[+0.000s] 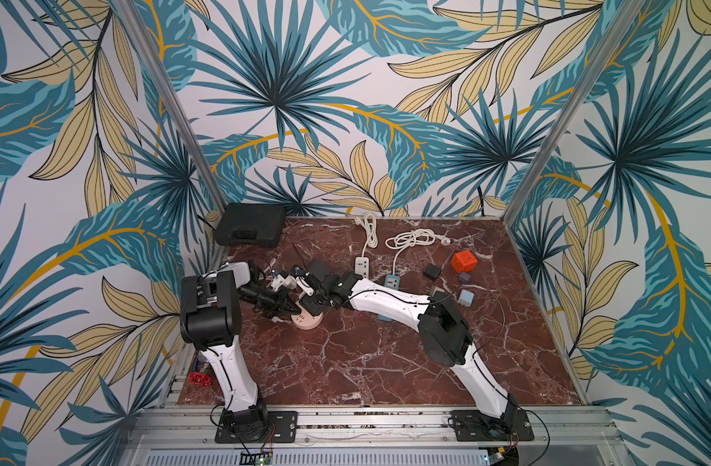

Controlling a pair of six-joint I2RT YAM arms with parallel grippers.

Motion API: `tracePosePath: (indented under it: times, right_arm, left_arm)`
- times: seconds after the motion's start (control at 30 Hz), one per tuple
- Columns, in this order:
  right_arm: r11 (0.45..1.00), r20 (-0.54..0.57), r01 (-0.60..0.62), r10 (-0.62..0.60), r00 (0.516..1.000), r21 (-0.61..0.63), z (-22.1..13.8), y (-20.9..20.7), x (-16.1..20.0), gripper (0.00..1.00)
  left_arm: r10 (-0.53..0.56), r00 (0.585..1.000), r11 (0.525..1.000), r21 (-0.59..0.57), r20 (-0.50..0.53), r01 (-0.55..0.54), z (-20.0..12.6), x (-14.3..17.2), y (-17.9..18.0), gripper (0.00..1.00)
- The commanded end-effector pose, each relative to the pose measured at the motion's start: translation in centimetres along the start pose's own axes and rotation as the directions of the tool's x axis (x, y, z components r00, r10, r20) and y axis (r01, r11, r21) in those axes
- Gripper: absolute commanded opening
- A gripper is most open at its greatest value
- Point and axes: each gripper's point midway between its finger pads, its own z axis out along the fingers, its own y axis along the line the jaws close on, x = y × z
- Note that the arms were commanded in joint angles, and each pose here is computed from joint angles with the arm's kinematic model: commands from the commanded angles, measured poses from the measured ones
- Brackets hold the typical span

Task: Pull the plug off the socket
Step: Remove the plug from the socket.

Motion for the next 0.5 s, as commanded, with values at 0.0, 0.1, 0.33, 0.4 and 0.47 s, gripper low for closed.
tracePosePath:
  times: [0.0, 0.1, 0.33, 0.4, 0.47]
  right_arm:
    - [0.996, 0.165, 0.062, -0.072, 0.984, 0.064, -2.9, 1.0, -4.3, 0.00]
    - [0.997, 0.172, 0.054, -0.062, 0.983, 0.049, -3.0, 1.3, -4.4, 0.00]
    - [0.991, 0.186, -0.059, 0.080, 0.979, -0.117, -4.0, 1.5, -5.7, 0.00]
    - [0.978, 0.180, -0.105, 0.137, 0.974, -0.177, -4.5, 1.1, -6.1, 0.00]
    - [0.963, 0.170, -0.143, 0.184, 0.968, -0.229, -4.9, 0.7, -6.5, 0.00]
  left_arm:
    - [-0.018, 0.999, 0.985, -0.174, -0.049, 0.009, 1.2, 0.8, 5.2, 0.00]
    - [-0.019, 0.999, 0.985, -0.174, -0.050, 0.010, 1.3, 0.8, 5.2, 0.00]
    - [-0.020, 0.999, 0.985, -0.173, -0.050, 0.011, 1.3, 0.8, 5.3, 0.00]
    - [-0.020, 0.998, 0.985, -0.173, -0.051, 0.011, 1.3, 0.8, 5.3, 0.00]
    - [-0.022, 0.998, 0.985, -0.171, -0.051, 0.013, 1.3, 0.8, 5.3, 0.00]
